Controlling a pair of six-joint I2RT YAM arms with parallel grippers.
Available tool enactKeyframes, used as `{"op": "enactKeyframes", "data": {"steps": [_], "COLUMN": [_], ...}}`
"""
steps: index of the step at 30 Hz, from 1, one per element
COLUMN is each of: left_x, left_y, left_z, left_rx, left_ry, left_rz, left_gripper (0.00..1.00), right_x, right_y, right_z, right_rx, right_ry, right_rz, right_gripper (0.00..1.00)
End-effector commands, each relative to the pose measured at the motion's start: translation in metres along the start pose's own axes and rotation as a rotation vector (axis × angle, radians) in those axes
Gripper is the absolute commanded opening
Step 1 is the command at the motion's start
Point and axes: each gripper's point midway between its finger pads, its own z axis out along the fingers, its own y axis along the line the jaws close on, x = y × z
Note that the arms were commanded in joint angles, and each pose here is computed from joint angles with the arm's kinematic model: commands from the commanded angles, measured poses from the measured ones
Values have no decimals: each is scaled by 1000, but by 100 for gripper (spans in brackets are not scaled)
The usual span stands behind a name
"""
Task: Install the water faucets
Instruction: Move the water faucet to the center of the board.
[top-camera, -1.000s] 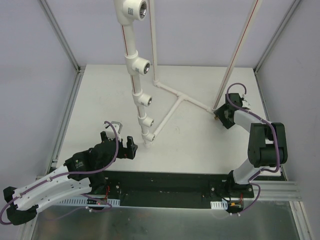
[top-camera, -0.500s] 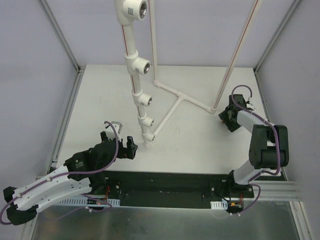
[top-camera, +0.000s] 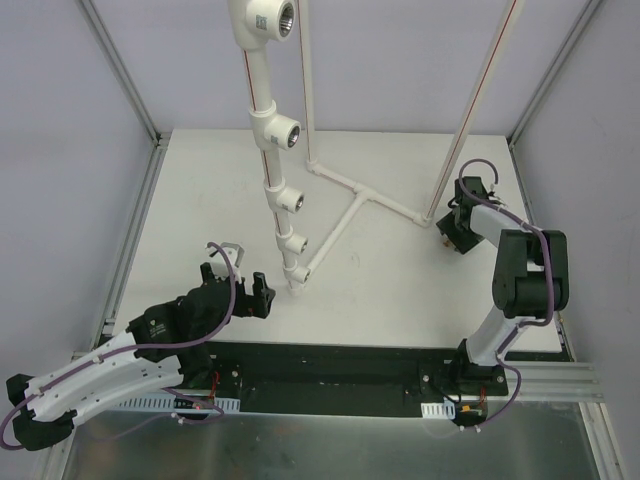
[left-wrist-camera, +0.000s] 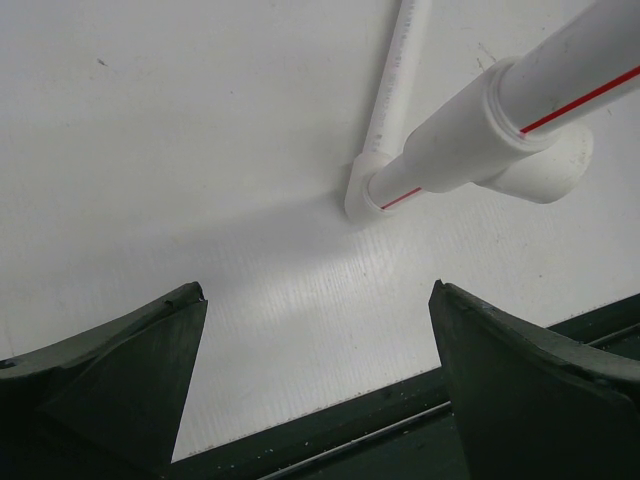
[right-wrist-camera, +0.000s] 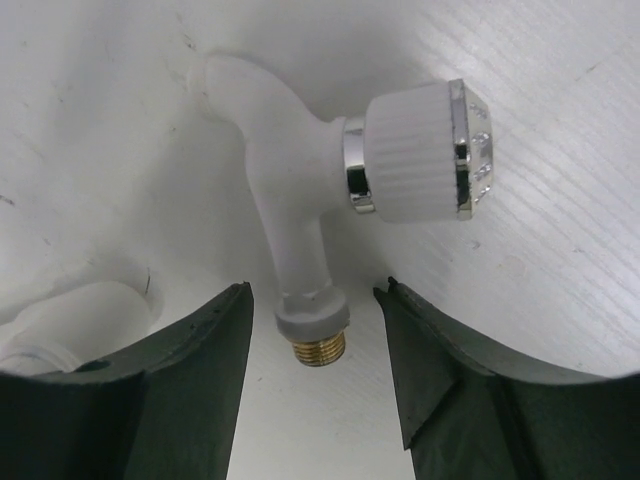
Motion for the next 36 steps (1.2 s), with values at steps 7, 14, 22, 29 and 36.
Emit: {"op": "enactKeyframes", "data": {"steps": [7,14,22,29,36], "left_x": [-23,-28,-19,14,42], "left_y": [-1,2,-9,-28,-45], "left_z": [-18,-39,-46,-37,-35], "left_rx": [11,48,110,138,231], "left_ry": [-58,-77,-10,170,244], "left_rz": [-89,-204,-250,-265,-390], "left_gripper": [99,97,89,80,78], "right_x": [16,29,47,101,156], "right_y": [-8,-13,-18,-21,-23], "right_z": [3,-19,-69,-113,-137], "right_rx": [33,-74,-195,-322,-514], "right_ry": [88,84,37,9,122], "right_rz": [-58,-7,-24,-174,-244], "right_gripper": [39,3,0,0,0]}}
